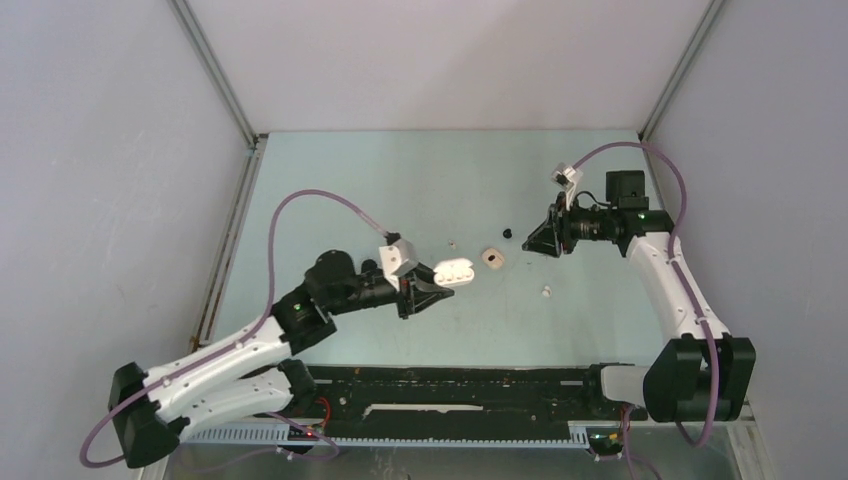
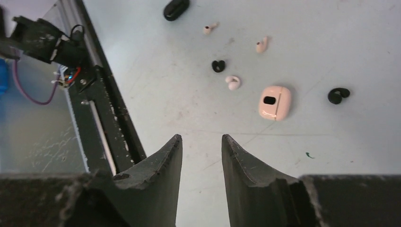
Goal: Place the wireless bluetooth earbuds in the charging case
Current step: Pick up the earbud from the center of the board.
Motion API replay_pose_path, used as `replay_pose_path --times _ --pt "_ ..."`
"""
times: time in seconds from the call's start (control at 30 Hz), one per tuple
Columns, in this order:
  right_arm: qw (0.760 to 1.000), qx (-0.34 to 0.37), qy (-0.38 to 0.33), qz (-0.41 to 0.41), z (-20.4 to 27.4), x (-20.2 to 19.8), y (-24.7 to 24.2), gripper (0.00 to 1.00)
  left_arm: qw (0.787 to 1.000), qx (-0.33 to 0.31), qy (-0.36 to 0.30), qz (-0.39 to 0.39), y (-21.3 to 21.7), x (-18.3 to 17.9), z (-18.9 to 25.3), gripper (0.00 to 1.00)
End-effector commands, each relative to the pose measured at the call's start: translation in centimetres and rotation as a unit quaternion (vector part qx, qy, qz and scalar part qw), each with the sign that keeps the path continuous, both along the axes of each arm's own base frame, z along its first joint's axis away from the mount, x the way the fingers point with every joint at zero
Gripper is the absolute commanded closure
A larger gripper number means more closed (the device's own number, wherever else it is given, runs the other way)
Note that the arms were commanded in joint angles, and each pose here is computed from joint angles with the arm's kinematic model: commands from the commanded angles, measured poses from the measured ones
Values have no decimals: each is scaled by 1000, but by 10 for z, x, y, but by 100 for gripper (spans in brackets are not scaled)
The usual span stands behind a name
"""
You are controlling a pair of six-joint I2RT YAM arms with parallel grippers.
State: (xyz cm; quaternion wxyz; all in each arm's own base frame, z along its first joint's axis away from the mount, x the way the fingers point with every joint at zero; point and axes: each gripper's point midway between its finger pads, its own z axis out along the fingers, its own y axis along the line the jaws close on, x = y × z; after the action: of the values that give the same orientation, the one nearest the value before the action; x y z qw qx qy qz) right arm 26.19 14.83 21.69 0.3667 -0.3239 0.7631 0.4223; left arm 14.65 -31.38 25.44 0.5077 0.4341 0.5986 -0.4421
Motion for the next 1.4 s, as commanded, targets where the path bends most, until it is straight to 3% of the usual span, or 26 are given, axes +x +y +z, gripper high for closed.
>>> replay_pose_path --times 0.0,0.27,0.5,0.7,0.9,1.07,1.23,1.37 --pt "998 -41 -26 -43 -12 34 -4 62 994 -94 7 47 21 -3 39 100" --pt "994 -100 -20 -27 -48 39 4 64 987 -141 36 65 31 -20 11 100" --pt "982 -171 -52 -63 -56 60 -6 76 993 -72 56 75 39 -28 10 100" --pt "959 -278 -12 -62 -92 37 -35 84 994 -27 41 95 64 -32 10 100" --pt "955 -294 27 -36 -115 2 -69 87 993 -22 19 111 67 -25 -5 100" --pt "951 -289 -77 84 -126 -31 -63 85 994 0 8 109 68 -24 -15 100" --pt "905 -306 -241 169 -139 -33 -61 75 996 -6 6 92 64 -28 -15 100" --pt "894 -300 -273 190 -140 -28 -56 67 997 -5 5 81 61 -30 -17 100"
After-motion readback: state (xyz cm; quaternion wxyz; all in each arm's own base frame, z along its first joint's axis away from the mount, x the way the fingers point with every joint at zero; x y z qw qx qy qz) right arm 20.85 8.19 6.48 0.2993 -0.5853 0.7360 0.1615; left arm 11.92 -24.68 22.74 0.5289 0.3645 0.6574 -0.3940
